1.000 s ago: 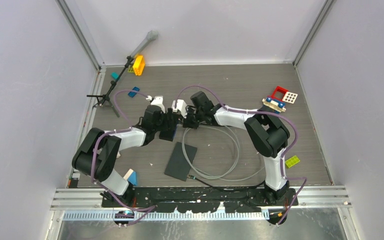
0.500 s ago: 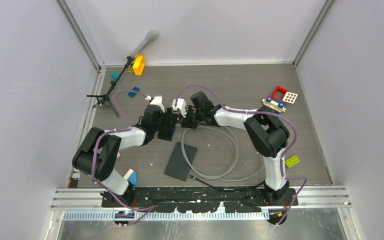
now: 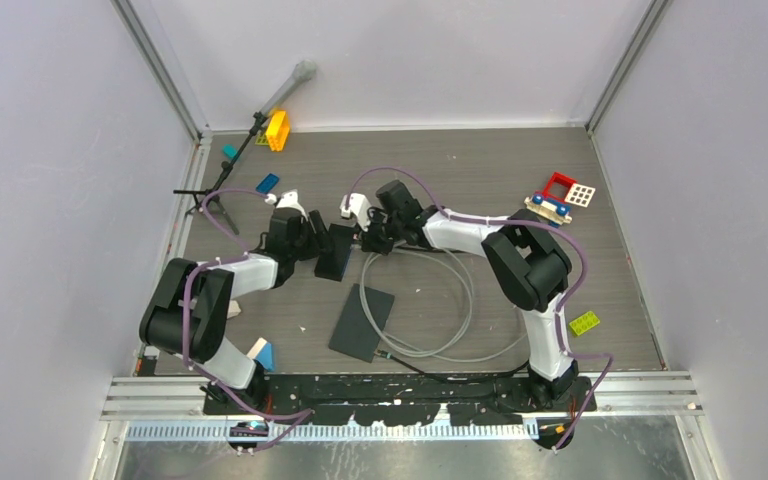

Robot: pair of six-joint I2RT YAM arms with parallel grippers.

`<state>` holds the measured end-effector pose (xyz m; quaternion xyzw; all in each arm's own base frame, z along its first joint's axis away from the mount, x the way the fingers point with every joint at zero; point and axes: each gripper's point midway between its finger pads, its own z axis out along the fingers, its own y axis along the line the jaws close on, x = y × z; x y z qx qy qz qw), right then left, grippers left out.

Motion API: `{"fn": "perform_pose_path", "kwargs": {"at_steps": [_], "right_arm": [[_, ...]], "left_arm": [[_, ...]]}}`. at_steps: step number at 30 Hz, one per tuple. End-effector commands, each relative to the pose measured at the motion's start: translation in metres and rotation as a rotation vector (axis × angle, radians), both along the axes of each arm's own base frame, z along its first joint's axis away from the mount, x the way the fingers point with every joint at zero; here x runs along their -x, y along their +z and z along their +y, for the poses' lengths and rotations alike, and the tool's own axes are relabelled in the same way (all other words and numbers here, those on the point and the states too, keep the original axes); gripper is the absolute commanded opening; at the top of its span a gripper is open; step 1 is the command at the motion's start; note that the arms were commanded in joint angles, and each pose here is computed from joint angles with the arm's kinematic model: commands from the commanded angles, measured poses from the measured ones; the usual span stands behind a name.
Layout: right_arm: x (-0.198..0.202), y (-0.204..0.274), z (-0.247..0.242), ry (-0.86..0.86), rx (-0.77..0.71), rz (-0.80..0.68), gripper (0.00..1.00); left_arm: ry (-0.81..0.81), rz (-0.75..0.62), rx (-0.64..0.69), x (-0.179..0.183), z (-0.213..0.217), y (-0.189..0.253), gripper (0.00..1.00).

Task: Insert the plug into the switch port
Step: Insert the connector into the switch port.

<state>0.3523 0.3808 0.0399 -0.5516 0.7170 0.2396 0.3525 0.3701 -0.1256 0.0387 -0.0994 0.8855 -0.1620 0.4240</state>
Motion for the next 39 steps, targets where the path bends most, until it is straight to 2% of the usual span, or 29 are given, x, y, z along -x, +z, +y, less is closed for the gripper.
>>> {"fn": "perform_pose_path", "kwargs": {"at_steps": [1,7,14,22,29,39], "right_arm": [[-0.001,0.008,0.013,0.013,-0.025,-0.021,0.01],[-0.009,0.021,0.024,-0.062,-0.129,-0.033,0.0],[-0.018,0.021,0.027,-0.15,-0.164,-0.055,0.0],[-0.022,0.025,0.035,-0.187,-0.192,-0.073,0.0],[-0.022,0.018,0.043,-0.181,-0.197,-0.063,0.0],[-0.031,0.022,0.048,-0.189,-0.237,-0.123,0.0]], "left_arm": [[-0.012,0.024,0.011,0.004,-0.001,-0.006,0.6],[-0.087,0.055,0.067,0.005,-0.019,-0.014,0.59],[-0.137,0.089,0.113,0.008,-0.032,-0.021,0.57],[-0.185,0.112,0.163,0.014,-0.043,-0.025,0.43],[-0.245,0.133,0.203,0.021,-0.058,-0.028,0.46],[-0.316,0.174,0.238,0.028,-0.077,-0.034,0.49]]}}
